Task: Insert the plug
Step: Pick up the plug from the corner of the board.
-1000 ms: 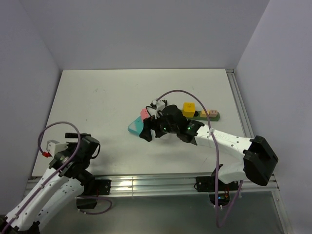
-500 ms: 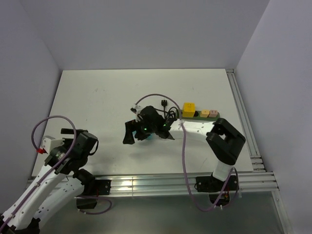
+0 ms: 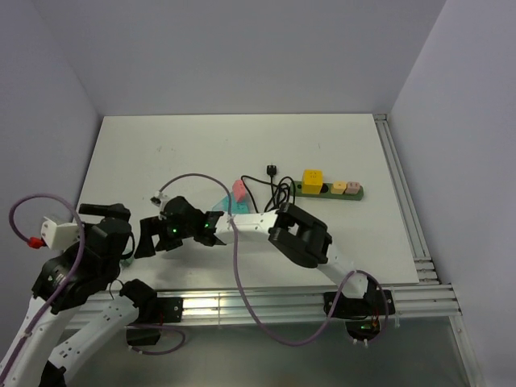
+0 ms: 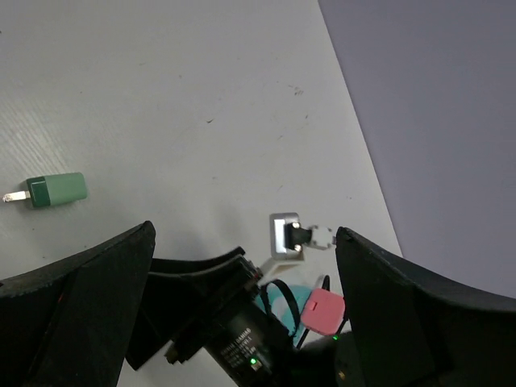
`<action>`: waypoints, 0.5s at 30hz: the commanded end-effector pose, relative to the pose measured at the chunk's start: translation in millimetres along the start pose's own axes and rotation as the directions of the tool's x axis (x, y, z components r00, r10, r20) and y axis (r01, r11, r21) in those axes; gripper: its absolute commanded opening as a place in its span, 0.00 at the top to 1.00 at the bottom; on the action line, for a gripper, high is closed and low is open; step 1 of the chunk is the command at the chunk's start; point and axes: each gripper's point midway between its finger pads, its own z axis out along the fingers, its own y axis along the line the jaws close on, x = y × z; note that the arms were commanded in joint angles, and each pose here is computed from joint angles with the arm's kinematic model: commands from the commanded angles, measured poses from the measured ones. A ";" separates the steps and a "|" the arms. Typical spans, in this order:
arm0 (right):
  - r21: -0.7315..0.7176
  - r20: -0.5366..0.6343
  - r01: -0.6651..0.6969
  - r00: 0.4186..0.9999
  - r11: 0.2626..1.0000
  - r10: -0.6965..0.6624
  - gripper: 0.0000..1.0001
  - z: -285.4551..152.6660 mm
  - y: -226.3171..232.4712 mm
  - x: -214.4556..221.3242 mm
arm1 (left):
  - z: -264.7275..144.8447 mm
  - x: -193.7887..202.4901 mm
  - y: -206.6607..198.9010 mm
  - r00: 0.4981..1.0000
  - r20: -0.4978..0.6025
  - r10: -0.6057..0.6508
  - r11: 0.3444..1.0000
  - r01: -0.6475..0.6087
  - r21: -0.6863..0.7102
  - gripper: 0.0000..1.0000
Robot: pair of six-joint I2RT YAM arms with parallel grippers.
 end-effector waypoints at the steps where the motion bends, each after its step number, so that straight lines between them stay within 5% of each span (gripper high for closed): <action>1: -0.064 0.054 0.004 0.999 0.998 -0.001 0.04 12.0 35.1 -24.4 | -11.0 -26.3 1.8 0.998 0.049 0.049 0.998 -0.050 0.024 0.01; 7: -0.081 0.067 0.086 0.994 0.993 -0.081 0.17 30.4 34.0 -28.9 | -14.2 -35.0 1.6 0.995 0.071 0.066 0.996 -0.069 0.054 0.01; 15: -0.183 -0.034 0.330 0.939 0.926 -0.341 0.16 45.4 40.5 -39.5 | -12.9 -41.3 13.0 0.987 0.107 0.121 0.991 -0.125 0.035 0.01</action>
